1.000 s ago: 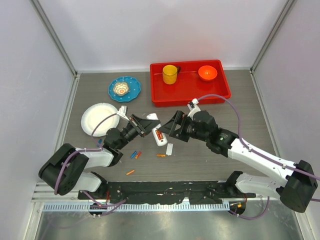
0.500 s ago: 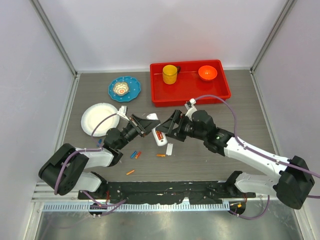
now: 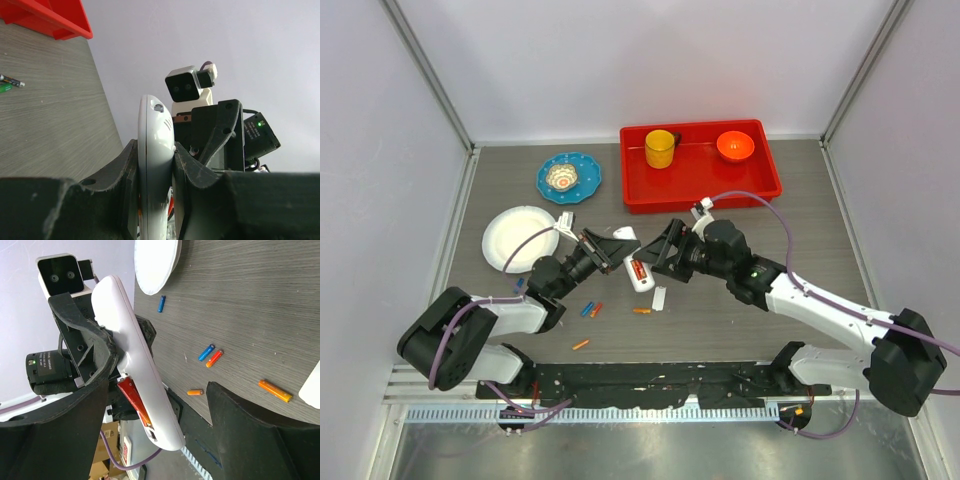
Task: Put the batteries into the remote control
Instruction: Load the battery into the remote control.
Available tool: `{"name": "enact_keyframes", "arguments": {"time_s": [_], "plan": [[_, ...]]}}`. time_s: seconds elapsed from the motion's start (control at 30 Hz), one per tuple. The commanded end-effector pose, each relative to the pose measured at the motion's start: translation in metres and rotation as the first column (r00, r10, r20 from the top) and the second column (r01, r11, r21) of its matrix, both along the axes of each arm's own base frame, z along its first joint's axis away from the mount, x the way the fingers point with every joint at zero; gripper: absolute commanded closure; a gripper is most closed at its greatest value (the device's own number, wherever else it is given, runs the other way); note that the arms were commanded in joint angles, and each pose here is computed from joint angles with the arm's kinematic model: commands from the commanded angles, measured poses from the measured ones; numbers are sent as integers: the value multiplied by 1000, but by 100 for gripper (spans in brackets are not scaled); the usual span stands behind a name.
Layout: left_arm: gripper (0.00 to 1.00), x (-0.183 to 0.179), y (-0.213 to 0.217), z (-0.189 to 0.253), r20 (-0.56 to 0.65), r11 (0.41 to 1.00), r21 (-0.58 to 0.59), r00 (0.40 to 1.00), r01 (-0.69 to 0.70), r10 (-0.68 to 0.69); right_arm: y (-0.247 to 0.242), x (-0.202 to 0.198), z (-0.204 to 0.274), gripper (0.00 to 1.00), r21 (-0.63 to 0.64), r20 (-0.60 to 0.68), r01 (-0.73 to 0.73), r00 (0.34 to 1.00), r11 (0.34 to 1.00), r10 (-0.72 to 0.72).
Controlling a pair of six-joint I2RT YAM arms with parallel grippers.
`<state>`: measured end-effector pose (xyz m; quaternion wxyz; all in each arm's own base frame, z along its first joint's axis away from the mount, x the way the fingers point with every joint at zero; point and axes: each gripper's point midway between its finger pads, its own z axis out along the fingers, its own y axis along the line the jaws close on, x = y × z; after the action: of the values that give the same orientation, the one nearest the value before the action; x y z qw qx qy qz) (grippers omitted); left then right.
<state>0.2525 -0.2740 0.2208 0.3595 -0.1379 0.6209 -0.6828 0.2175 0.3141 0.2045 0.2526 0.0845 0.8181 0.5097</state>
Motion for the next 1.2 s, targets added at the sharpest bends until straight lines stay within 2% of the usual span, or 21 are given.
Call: {"name": "enact_keyframes", "arguments": {"time_s": [0.0, 1.17], "plan": [[100, -9, 6, 57, 189, 993, -119, 982, 7, 16, 4, 3, 8, 16, 37, 21, -10, 1000, 999, 9], [100, -10, 11, 77, 226, 989, -144, 973, -14, 47, 0, 0, -13, 20, 39, -27, -7, 1000, 999, 8]]}}
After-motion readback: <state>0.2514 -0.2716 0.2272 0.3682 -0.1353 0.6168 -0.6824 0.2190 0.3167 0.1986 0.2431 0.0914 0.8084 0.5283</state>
